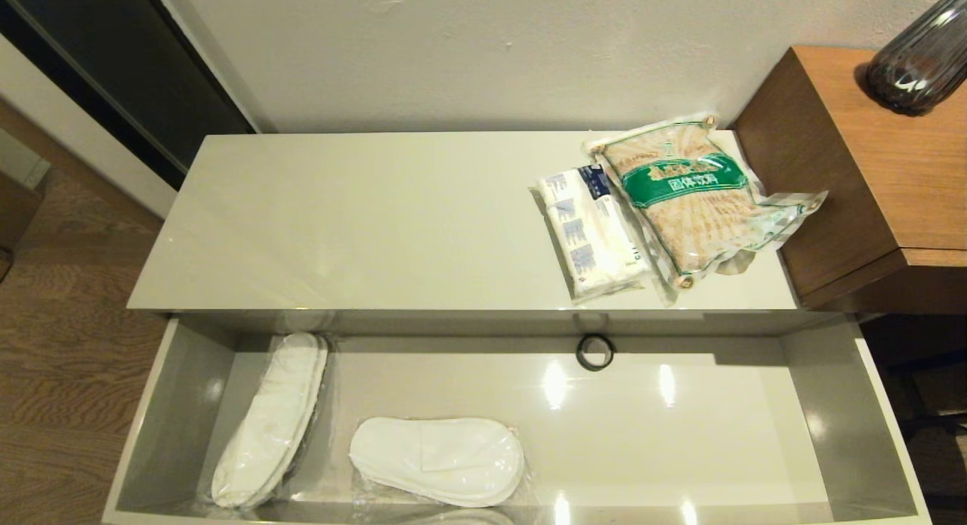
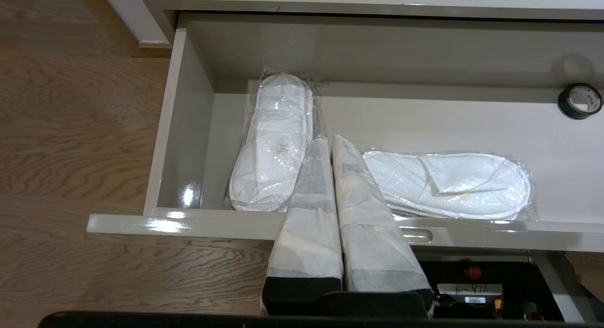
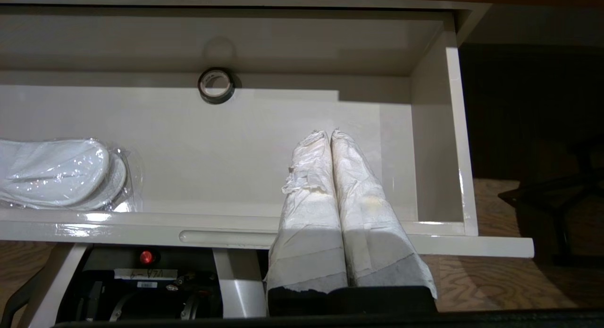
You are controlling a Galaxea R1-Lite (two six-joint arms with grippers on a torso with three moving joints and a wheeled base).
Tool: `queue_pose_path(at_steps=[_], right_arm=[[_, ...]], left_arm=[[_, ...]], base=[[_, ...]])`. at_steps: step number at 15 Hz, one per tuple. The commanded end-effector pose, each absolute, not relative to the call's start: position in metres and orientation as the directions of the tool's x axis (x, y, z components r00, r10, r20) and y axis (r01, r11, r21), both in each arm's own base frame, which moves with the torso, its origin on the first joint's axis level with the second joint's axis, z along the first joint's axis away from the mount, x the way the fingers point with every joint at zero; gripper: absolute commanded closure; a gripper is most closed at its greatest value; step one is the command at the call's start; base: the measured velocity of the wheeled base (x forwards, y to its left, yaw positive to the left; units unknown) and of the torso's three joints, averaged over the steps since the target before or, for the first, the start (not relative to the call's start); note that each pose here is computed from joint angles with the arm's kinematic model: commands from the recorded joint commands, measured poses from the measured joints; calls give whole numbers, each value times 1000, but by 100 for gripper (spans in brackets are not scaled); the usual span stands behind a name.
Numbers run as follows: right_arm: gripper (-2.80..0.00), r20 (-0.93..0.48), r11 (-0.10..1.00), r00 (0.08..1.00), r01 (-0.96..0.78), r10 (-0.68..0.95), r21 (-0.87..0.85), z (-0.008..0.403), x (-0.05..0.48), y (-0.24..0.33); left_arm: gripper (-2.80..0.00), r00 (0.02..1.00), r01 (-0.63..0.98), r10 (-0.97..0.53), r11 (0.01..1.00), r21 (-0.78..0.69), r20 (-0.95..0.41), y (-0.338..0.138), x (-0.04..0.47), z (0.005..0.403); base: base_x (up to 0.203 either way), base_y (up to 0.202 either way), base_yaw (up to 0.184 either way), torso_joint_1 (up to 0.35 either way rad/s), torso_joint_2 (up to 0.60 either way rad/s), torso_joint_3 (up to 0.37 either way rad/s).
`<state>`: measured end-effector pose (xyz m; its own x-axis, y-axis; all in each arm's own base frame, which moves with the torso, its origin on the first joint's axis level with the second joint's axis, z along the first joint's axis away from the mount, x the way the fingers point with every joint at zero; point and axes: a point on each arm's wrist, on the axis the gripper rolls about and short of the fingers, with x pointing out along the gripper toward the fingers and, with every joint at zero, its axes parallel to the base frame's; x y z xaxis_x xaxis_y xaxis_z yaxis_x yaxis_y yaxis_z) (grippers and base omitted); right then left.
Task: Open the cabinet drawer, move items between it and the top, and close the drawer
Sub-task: Pick up the solid drinks on the table
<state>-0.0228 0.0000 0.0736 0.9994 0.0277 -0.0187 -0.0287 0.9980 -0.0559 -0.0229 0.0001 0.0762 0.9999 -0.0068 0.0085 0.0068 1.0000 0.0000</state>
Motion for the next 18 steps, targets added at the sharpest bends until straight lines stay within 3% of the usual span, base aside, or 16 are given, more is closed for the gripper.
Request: queue_pose_path(at_steps=[1,16,18], right_arm=[[0,-21,998,999,-30,29,-58,73,-23,0],[0,-12,997,1000,-30,29,-66,75,-23,0],[0,57,997,997,-43,48,-70,100,-32,0]], left_arm=[[0,1000,6,-6,1000,0,8,0,-23,76],[0,1000,7,-7,1000,0,8,0,-23,76],[0,1000,9,-9,1000,0,8,0,-23,76]], base=[[0,0,0,0,0,0],[0,0,0,0,0,0],[0,0,0,0,0,0]])
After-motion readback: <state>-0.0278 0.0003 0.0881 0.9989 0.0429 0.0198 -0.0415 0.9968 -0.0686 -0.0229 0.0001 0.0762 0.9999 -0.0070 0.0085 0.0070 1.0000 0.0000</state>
